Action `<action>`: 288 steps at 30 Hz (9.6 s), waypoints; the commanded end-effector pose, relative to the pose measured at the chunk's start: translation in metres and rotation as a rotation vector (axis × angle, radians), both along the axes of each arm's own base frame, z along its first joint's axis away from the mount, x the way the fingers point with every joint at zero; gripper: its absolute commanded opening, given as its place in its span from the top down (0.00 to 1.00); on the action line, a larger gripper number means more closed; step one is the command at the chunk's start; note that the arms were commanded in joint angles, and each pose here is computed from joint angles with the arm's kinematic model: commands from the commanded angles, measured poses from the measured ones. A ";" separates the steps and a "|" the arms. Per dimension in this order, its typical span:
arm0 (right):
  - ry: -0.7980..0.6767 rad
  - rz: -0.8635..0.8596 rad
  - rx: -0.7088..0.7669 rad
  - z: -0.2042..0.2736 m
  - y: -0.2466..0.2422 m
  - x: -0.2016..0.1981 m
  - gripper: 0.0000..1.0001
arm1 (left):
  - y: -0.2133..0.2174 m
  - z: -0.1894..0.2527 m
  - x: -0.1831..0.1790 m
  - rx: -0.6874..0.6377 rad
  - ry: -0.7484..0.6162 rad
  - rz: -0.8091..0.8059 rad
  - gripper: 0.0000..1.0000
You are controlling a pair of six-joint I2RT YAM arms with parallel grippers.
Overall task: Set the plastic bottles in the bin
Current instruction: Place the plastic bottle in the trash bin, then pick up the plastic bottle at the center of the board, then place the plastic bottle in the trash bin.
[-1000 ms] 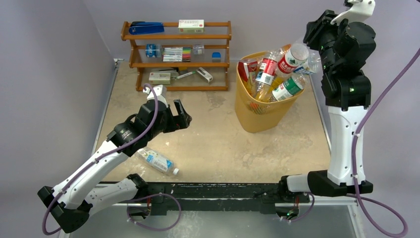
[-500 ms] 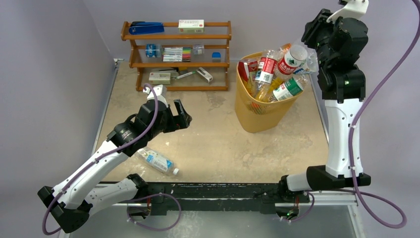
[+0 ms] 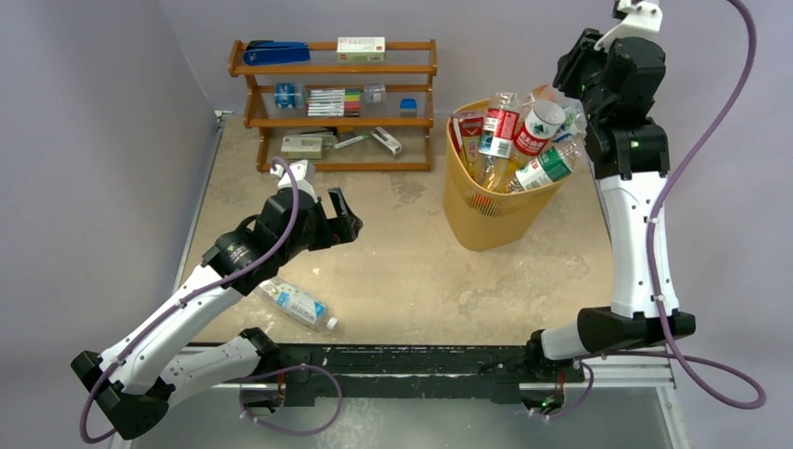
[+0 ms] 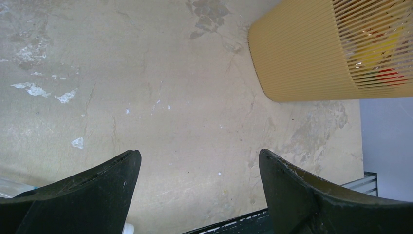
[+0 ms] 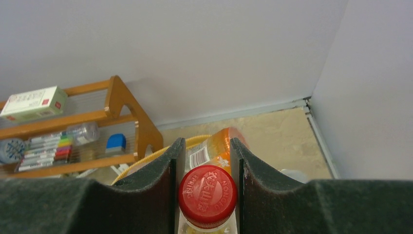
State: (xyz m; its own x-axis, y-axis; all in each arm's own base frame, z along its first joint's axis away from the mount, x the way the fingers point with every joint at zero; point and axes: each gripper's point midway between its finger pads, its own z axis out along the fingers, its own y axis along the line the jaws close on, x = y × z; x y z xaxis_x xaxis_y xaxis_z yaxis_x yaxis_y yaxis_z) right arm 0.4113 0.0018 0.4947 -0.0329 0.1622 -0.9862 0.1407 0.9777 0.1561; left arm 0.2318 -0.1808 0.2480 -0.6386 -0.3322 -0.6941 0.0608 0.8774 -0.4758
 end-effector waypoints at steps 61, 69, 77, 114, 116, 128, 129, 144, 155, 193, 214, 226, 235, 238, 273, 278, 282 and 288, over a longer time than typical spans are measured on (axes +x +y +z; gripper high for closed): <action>-0.082 0.807 0.064 0.036 0.127 -0.122 0.00 | 0.098 -0.077 -0.041 0.125 0.360 0.722 0.01; -0.039 1.028 0.107 0.008 0.168 -0.148 0.01 | 0.107 -0.102 -0.065 -0.040 0.432 0.876 0.01; 0.002 1.092 0.116 -0.006 0.191 -0.152 0.02 | 0.093 -0.154 -0.091 -0.025 0.628 0.899 0.00; 0.185 1.046 0.250 -0.084 0.213 -0.127 0.09 | -0.106 -0.099 -0.019 -0.109 0.174 -0.186 0.46; 0.186 1.044 0.263 -0.085 0.214 -0.126 0.09 | -0.114 -0.081 -0.026 -0.127 0.128 -0.260 0.47; 0.243 1.101 0.305 -0.105 0.250 -0.126 0.08 | -0.153 0.032 -0.093 -0.433 -0.148 -0.678 0.50; 0.250 1.103 0.304 -0.107 0.254 -0.126 0.08 | -0.153 0.038 -0.097 -0.444 -0.161 -0.692 0.50; 0.277 1.134 0.328 -0.117 0.275 -0.141 0.07 | -0.144 0.084 -0.116 -0.551 -0.290 -0.755 0.50; 0.229 1.297 0.453 -0.108 0.289 -0.170 0.01 | -0.145 0.084 -0.116 -0.563 -0.295 -0.752 0.50; 0.186 1.453 0.563 -0.102 0.294 -0.206 0.18 | -0.155 0.078 -0.106 -0.536 -0.292 -0.734 0.51; 0.079 1.043 0.388 -0.054 0.246 -0.171 0.55 | -0.099 0.110 -0.087 -0.451 -0.369 -0.508 0.22; -0.102 0.387 0.161 0.015 0.129 -0.124 0.56 | -0.077 0.101 -0.081 -0.410 -0.361 -0.412 0.20; -0.131 0.071 0.004 0.017 0.075 -0.104 0.56 | -0.071 0.098 -0.081 -0.404 -0.361 -0.401 0.18; -0.131 0.031 -0.027 0.016 0.069 -0.100 0.57 | -0.071 0.096 -0.081 -0.398 -0.359 -0.403 0.18; -0.057 0.136 -0.104 -0.042 0.095 -0.085 0.32 | -0.058 0.084 -0.084 -0.398 -0.348 -0.371 0.17; -0.087 0.128 -0.082 -0.020 0.089 -0.093 0.22 | -0.056 0.087 -0.084 -0.392 -0.349 -0.367 0.16; -0.105 0.125 -0.069 -0.007 0.087 -0.096 0.19 | -0.053 0.091 -0.084 -0.392 -0.355 -0.361 0.16; -0.101 0.111 -0.049 -0.003 0.084 -0.099 0.16 | -0.046 0.091 -0.084 -0.384 -0.355 -0.341 0.16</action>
State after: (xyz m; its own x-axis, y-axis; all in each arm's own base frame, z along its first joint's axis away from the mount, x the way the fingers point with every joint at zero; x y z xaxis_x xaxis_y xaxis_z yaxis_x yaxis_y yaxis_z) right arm 0.3184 0.0866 0.4747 0.0205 0.0625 -0.9978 0.0237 0.9977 0.0629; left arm 0.1457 -0.2359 0.3156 -0.5429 -0.3646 -0.7565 0.5176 0.5642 -0.6433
